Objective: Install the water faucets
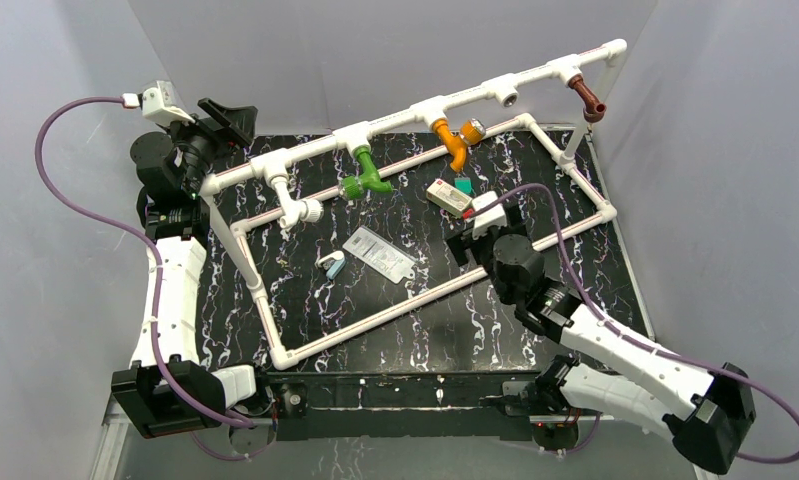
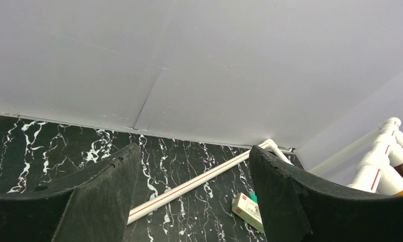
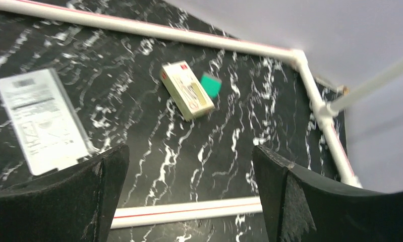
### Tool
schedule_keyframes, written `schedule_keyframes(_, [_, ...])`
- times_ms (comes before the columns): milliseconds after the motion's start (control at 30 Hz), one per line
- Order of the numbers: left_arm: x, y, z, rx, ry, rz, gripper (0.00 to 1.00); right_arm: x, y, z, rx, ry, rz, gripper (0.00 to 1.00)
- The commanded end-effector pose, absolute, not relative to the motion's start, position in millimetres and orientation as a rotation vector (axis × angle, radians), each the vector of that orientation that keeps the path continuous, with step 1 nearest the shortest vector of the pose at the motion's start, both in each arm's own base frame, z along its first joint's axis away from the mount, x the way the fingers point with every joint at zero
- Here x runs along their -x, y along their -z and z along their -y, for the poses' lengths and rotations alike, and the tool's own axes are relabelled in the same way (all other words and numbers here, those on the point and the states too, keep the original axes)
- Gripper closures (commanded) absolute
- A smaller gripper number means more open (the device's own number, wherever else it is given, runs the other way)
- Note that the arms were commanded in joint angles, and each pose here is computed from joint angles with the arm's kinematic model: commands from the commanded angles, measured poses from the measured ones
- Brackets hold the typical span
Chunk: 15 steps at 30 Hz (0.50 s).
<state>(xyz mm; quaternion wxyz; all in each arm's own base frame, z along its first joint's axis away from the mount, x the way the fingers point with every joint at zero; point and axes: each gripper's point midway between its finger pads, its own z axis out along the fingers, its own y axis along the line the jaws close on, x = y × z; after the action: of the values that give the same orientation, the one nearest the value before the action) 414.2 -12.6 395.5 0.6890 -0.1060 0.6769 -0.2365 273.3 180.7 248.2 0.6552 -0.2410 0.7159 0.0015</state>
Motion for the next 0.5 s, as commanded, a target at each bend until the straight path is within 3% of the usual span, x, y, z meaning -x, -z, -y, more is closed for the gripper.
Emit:
schedule_keyframes(0, [-407.0, -223.5, 21.3, 0.479, 0.619, -2.024, 0.23, -289.3, -237.2, -159.0, 0.366, -0.081, -1.67, 0.01])
schedule_keyframes(200, [-420.4, -275.9, 30.9, 0.475, 0.727, -1.922, 0.23, -312.6, -217.4, -127.9, 0.206, -0.073, -1.693, 0.01])
schedule_keyframes(467, [-423.6, -389.5, 39.2, 0.402, 0.816, -1.713, 0.23, -340.7, -192.8, -58.5, -0.031, 0.009, -1.686, 0.01])
